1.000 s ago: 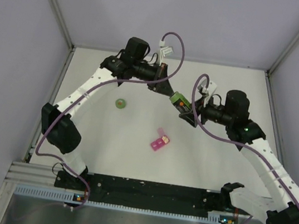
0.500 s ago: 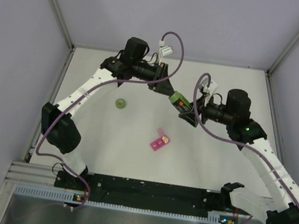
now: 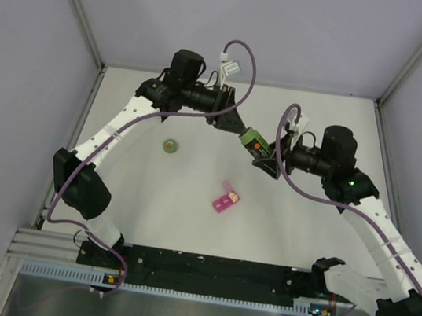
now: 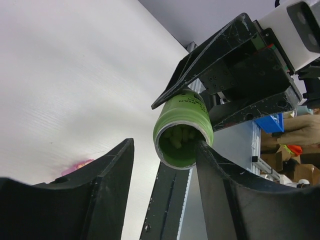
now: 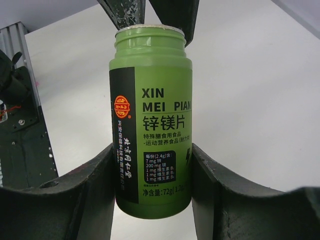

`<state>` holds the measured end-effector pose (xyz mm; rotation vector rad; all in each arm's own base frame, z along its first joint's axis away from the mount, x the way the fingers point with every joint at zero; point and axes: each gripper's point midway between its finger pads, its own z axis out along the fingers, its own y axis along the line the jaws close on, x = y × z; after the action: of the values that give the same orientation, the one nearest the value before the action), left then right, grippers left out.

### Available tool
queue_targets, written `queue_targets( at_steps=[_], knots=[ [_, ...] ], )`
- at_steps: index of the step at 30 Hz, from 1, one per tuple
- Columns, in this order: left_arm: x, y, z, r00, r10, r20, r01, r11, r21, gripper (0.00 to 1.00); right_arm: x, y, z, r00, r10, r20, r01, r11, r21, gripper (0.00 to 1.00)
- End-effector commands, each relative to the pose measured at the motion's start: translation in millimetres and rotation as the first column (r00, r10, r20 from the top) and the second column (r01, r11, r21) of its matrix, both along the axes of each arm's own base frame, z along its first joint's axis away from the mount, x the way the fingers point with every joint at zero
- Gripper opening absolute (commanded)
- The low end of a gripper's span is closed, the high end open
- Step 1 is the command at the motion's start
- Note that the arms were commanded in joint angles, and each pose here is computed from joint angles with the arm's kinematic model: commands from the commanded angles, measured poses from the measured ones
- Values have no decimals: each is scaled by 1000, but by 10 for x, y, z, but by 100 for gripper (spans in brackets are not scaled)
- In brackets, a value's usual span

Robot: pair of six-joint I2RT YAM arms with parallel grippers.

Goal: Sort the pills into containers
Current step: Place the pill at the pill bottle.

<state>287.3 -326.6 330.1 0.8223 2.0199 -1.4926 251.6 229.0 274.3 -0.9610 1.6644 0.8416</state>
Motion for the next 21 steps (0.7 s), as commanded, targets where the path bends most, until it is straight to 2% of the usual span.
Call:
queue_targets(
  at_steps=[1,11,21],
  knots=[
    [-187,102,409,996,-36,84,41,998,-57,61,93,-43,429,991,-38,126,31,998,51,0],
    [-101,313,508,994,20,110,-12,997,-72,65,87,-61,526,987,-46,153,38,998,57,0],
    [96,539,443,984,99,147,-92,994,-53,66,113,-168,1073,955,-118,272,88,989,119,0]
  ],
)
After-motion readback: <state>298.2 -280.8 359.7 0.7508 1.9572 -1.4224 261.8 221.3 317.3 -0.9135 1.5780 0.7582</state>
